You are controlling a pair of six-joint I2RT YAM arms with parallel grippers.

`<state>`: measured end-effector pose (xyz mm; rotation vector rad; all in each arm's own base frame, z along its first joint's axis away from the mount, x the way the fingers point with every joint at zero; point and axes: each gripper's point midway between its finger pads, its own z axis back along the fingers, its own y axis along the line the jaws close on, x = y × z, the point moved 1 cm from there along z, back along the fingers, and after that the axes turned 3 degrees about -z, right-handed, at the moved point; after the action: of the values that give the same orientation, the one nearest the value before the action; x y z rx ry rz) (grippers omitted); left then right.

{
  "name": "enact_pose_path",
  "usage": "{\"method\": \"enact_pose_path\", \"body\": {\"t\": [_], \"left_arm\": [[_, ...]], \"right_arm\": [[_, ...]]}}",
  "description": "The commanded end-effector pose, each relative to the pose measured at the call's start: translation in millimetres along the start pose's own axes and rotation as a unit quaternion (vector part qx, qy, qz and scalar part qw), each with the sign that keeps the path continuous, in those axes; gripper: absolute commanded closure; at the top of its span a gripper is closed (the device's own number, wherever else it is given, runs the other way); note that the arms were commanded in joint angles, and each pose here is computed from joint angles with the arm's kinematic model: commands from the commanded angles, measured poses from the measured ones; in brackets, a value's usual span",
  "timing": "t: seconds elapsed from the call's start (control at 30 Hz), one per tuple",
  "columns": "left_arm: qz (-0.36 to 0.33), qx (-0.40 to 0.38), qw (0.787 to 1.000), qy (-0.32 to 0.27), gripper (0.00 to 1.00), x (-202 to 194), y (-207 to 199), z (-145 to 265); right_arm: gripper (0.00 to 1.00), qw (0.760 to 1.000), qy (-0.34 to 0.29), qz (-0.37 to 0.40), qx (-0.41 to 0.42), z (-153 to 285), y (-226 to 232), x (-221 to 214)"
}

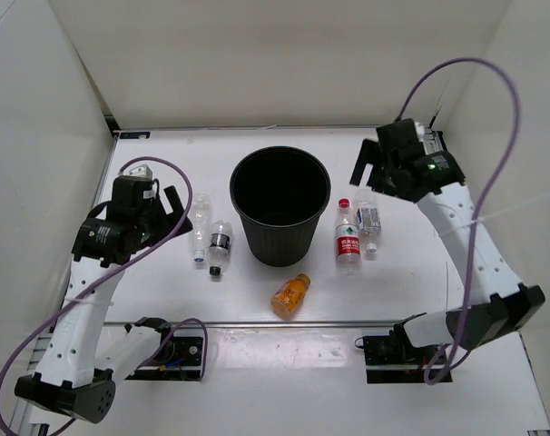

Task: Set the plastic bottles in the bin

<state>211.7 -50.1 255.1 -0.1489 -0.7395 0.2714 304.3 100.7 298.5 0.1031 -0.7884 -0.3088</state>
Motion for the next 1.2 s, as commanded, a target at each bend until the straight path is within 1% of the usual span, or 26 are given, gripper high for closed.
{"method": "enact_pose_path", "body": {"t": [0.0, 0.03, 0.13, 0.23, 0.27, 0.3, 0.37, 0.4, 0.43, 0.5, 0.63, 0.67, 0.7, 0.77, 0.83, 0.87, 0.9, 0.93, 0.97, 1.07, 1.1, 1.17], "left_arm": [[-0.001, -0.023, 0.999, -0.035, 0.0, 20, -14, 9], [-0.001, -0.023, 0.999, -0.035, 0.0, 22, -15, 9], [0.014, -0.019, 0.999, -0.037, 0.0, 23, -15, 8], [0.025, -0.017, 0.999, -0.032, 0.0, 25, -17, 5], [0.036, -0.006, 0.999, -0.032, 0.0, 27, -14, 2], [0.061, 0.007, 0.998, -0.023, 0.0, 21, -10, -1], [0.073, 0.028, 0.997, -0.014, 0.0, 18, -2, -7], [0.072, 0.03, 0.997, -0.002, 0.0, 13, -2, -12], [0.071, 0.033, 0.997, -0.003, 0.0, 14, 1, -13], [0.07, 0.036, 0.997, 0.002, 0.0, 11, 2, -15], [0.071, 0.05, 0.996, 0.011, 0.0, 5, 8, -19], [0.075, 0.053, 0.996, 0.01, 0.0, 6, 10, -19], [0.075, 0.053, 0.996, 0.01, 0.0, 6, 10, -19], [0.073, 0.058, 0.995, 0.019, 0.0, 0, 13, -20], [0.073, 0.055, 0.995, 0.026, 0.0, -3, 12, -22], [0.072, 0.06, 0.995, 0.034, 0.0, -6, 13, -23], [0.071, 0.065, 0.995, 0.042, 0.0, -8, 14, -25], [0.071, 0.065, 0.995, 0.042, 0.0, -8, 14, -25], [0.071, 0.065, 0.995, 0.042, 0.0, -8, 14, -25], [0.072, 0.061, 0.995, 0.036, 0.0, -6, 13, -26], [0.072, 0.061, 0.995, 0.035, 0.0, -4, 12, -29], [0.067, 0.061, 0.995, 0.036, 0.0, -1, 11, -30]], "right_arm": [[0.0, 0.993, 0.094, 0.062, 0.039, -32, 1, -40], [0.0, 0.99, 0.122, 0.065, 0.041, -44, 0, -53], [0.0, 0.984, 0.158, 0.071, 0.043, -69, -6, -66], [0.0, 0.986, 0.154, 0.059, 0.026, -95, -12, -61], [0.0, 0.988, 0.141, 0.061, 0.022, -104, -14, -55], [0.0, 0.986, 0.149, 0.067, 0.016, -116, -18, -57], [0.0, 0.986, 0.153, 0.065, 0.006, -133, -22, -50], [0.0, 0.984, 0.164, 0.071, 0.001, -140, -23, -55], [0.0, 0.985, 0.162, 0.061, -0.006, -146, -29, -48], [0.0, 0.981, 0.184, 0.058, -0.01, -161, -31, -56], [0.0, 0.978, 0.205, 0.02, -0.031, -187, -54, -61], [0.0, 0.974, 0.222, 0.016, -0.033, -194, -59, -72], [0.0, 0.975, 0.222, 0.005, -0.026, -201, -61, -71], [0.0, 0.968, 0.251, -0.001, -0.026, -214, -64, -86], [0.0, 0.964, 0.262, -0.006, -0.033, -220, -70, -91], [0.04, 0.964, 0.264, -0.004, -0.035, -226, -75, -93], [0.12, 0.964, 0.263, -0.008, -0.037, -226, -78, -91], [0.19, 0.964, 0.263, -0.008, -0.037, -229, -77, -90], [0.31, 0.963, 0.265, -0.015, -0.042, -228, -83, -89], [0.41, 0.961, 0.269, -0.032, -0.053, -225, -94, -85], [0.51, 0.963, 0.261, -0.036, -0.052, -222, -96, -79], [0.57, 0.967, 0.243, -0.052, -0.054, -202, -92, -67]]}}
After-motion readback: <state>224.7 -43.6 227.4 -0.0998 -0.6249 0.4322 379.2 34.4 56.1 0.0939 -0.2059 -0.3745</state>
